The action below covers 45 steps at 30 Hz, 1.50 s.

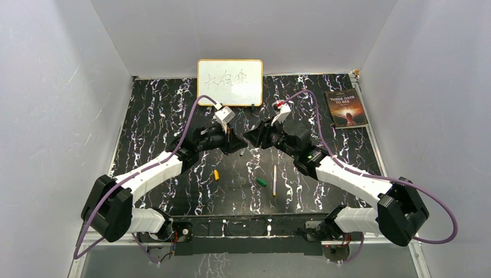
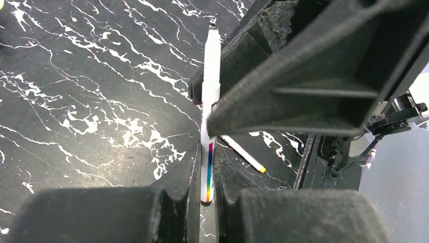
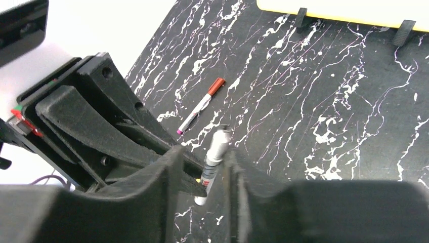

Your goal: Insert the pens into the pen caps

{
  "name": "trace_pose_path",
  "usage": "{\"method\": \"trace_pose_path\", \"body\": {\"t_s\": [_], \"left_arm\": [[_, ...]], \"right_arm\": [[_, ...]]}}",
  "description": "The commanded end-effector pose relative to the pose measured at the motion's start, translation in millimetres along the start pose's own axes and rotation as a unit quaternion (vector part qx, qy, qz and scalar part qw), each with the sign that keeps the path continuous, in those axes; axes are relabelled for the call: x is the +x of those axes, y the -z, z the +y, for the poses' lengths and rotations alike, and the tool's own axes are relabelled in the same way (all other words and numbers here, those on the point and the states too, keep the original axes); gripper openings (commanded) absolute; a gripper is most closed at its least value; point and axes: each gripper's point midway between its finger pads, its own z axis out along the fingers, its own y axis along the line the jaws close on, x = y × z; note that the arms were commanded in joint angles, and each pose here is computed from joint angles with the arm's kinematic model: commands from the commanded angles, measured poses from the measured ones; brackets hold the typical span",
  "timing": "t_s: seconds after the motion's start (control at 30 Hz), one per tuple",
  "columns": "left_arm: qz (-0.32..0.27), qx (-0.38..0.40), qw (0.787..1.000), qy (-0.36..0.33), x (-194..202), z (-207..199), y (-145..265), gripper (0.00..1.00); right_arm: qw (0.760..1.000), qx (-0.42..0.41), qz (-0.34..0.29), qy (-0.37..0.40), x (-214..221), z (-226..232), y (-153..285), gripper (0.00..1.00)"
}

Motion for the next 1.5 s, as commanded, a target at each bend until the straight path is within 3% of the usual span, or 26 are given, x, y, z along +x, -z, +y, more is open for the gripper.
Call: {"method": "trace_pose_path", "body": {"t_s": [0.0, 0.13, 0.5, 0.63, 0.8, 0.87, 0.93, 1.17, 1.2, 1.27, 1.3, 1.33, 1.47], "left_arm": [[-0.029, 0.035, 0.999, -0.028, -26.0, -19.8, 1.6, 0.00], [-0.040, 0.040, 0.998, -0.031, -31.5, -23.1, 1.3, 0.00], [-0.063, 0.038, 0.997, -0.030, -46.3, -29.0, 5.7, 0.01], [-0.076, 0.045, 0.996, -0.030, -50.2, -31.8, 6.3, 0.21], [-0.096, 0.045, 0.994, -0.030, -56.9, -32.1, 5.7, 0.26], [-0.106, 0.045, 0.993, -0.029, -59.9, -32.5, 6.5, 0.22], [-0.111, 0.046, 0.992, -0.028, -61.9, -33.1, 6.7, 0.00], [-0.106, 0.044, 0.993, -0.027, -61.6, -33.8, 7.8, 0.00], [-0.105, 0.034, 0.994, -0.027, -61.6, -30.3, 7.9, 0.00], [-0.103, -0.003, 0.994, -0.029, -60.9, -17.3, 8.2, 0.00], [-0.100, -0.025, 0.994, -0.035, -62.1, -9.9, 9.1, 0.00], [-0.089, -0.051, 0.994, -0.045, -60.2, 0.3, 9.8, 0.00], [-0.031, -0.124, 0.991, -0.029, -50.5, 45.8, 15.9, 0.00]], "right_arm": [[0.998, -0.028, -0.049, 0.005, -33.2, 17.7, -1.1, 0.24], [0.999, -0.021, -0.049, 0.004, -33.5, 15.1, 0.5, 0.00], [0.996, -0.032, -0.084, -0.026, -44.1, 21.6, 15.0, 0.00], [0.995, -0.038, -0.092, -0.029, -49.9, 25.4, 17.8, 0.00], [0.993, -0.062, -0.096, -0.044, -52.9, 35.4, 21.3, 0.00], [0.992, -0.066, -0.095, -0.046, -52.2, 37.0, 22.0, 0.00], [0.992, -0.064, -0.094, -0.048, -50.5, 35.2, 22.4, 0.00], [0.994, -0.051, -0.089, -0.038, -46.6, 29.1, 21.9, 0.00], [0.994, -0.047, -0.088, -0.033, -46.8, 28.1, 22.0, 0.00], [0.996, -0.018, -0.084, -0.024, -43.9, 17.2, 24.8, 0.33], [0.996, -0.002, -0.084, -0.015, -43.1, 11.3, 28.7, 0.43], [0.997, 0.016, -0.081, -0.006, -39.7, 3.6, 33.1, 0.46], [0.996, 0.079, -0.027, 0.035, -12.6, -25.8, 46.8, 0.33]]}}
